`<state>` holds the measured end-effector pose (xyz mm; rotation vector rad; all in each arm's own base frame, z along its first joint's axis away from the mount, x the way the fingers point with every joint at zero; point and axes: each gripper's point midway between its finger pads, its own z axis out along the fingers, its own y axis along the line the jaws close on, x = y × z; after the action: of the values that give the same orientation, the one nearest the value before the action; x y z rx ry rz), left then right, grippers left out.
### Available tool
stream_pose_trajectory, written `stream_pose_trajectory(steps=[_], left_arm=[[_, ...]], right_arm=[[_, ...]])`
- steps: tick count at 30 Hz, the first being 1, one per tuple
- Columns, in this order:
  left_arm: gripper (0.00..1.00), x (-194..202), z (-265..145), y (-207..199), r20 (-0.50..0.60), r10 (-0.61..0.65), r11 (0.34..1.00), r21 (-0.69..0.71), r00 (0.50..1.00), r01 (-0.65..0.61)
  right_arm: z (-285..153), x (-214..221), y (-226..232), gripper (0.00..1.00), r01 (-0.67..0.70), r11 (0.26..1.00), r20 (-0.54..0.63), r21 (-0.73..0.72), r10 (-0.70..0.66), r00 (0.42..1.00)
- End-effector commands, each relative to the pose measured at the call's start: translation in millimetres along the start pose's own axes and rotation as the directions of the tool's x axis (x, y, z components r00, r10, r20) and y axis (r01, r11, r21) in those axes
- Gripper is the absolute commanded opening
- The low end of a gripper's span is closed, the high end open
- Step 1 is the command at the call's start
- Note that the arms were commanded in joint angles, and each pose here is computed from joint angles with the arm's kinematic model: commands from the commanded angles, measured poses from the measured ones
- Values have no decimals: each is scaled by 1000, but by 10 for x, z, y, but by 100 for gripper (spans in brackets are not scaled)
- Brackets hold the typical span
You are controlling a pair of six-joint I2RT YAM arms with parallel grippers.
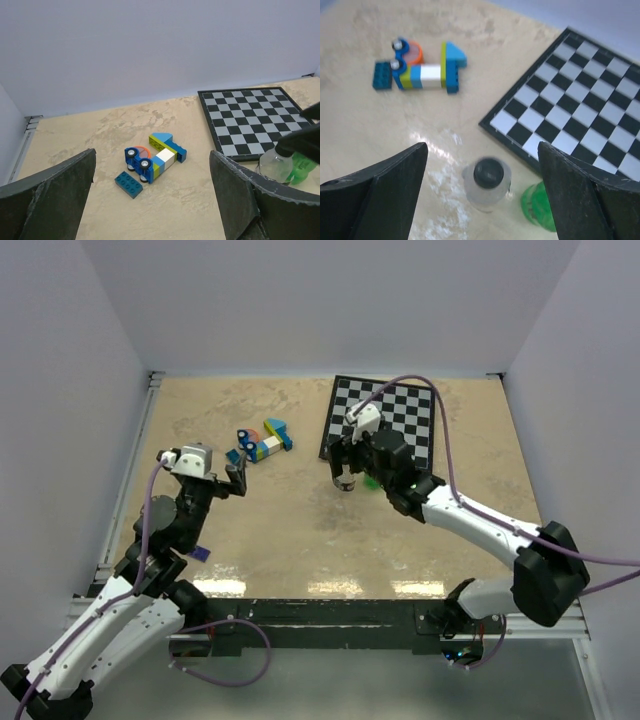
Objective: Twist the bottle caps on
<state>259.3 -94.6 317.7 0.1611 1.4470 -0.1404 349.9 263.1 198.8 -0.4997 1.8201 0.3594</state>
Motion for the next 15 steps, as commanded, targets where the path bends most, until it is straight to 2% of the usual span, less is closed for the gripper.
stream_pose_trajectory(steps=[1, 7, 11, 15], left_arm=[[100, -341, -42, 150, 63, 20, 998, -52, 998, -17], [100, -439, -108, 292, 75, 23, 993, -114, 997, -14], [100, -451, -182, 440, 64, 6, 983, -186, 998, 6], [100, -599, -265, 566, 86, 2, 972, -235, 996, 18]], right_arm=[[-282, -834, -271, 97, -124, 987, 161, 101, 106, 981], [-740, -1072, -1198, 99, -331, 899, 228, 285, 272, 935], [-1121, -1098, -1582, 98, -313, 845, 210, 434, 243, 947], [-1660, -1316, -1679, 99, -311, 812, 302, 493, 175, 937]])
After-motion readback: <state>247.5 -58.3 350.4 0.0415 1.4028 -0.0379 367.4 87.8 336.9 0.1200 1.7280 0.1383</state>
